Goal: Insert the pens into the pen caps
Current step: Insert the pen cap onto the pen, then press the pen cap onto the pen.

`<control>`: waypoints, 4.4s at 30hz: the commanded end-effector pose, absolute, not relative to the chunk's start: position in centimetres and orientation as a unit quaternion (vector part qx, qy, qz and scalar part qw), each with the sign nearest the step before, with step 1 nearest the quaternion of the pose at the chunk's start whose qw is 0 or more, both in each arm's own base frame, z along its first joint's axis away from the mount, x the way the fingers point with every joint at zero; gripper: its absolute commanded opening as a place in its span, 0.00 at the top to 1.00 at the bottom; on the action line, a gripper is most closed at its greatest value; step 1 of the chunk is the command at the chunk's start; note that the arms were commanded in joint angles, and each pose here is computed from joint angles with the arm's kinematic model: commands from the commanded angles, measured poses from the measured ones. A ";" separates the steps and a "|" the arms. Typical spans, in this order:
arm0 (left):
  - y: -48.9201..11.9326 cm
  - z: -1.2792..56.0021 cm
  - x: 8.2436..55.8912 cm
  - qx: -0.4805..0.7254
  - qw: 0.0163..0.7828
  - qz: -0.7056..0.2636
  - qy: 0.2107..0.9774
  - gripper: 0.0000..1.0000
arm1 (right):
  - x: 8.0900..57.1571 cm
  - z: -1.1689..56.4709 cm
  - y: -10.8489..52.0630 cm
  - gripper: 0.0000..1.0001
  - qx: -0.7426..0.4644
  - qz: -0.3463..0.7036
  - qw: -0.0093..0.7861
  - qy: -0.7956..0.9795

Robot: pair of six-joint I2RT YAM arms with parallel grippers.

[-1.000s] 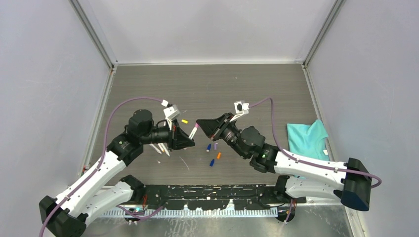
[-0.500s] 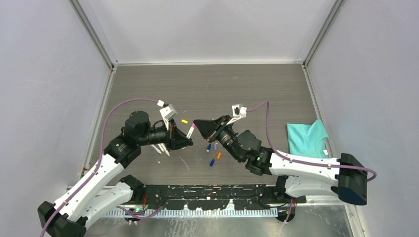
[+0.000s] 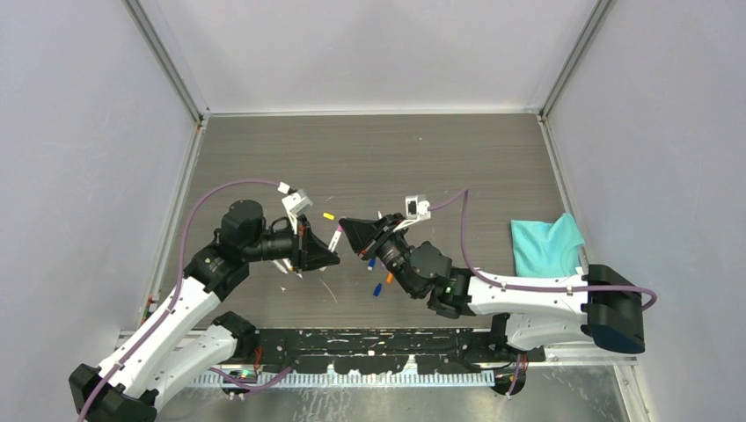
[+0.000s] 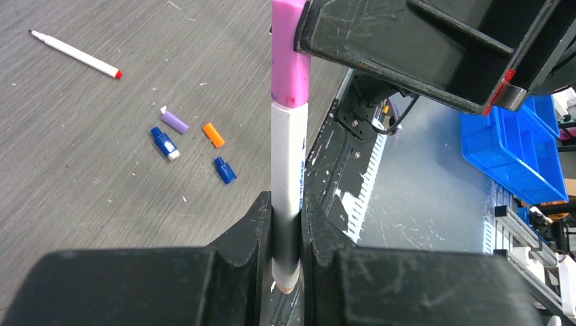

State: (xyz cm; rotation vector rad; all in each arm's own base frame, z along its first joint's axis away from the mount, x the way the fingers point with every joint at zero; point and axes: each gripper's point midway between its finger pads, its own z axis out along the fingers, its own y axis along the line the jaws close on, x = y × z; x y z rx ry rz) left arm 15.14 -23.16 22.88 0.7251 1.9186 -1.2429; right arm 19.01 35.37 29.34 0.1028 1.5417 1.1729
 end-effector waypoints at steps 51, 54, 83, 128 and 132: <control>-24.3 28.0 13.0 0.383 0.424 -0.521 0.634 1.00 | 16.6 35.7 35.2 0.52 -0.260 0.588 0.415 0.644; -24.3 28.0 13.0 0.384 0.424 -0.521 0.634 1.00 | 16.7 35.4 35.2 0.57 -0.255 0.585 0.415 0.648; -22.9 25.3 16.3 0.355 0.454 -0.413 0.706 1.00 | 17.1 30.3 35.7 0.99 -0.177 0.554 0.339 0.740; -21.5 28.0 17.0 0.313 0.530 -0.401 0.678 1.00 | 0.9 14.3 37.3 0.99 -0.315 0.489 0.032 0.813; -21.7 28.2 16.6 0.316 0.526 -0.413 0.673 1.00 | -0.1 14.1 36.9 0.99 -0.337 0.487 0.016 0.806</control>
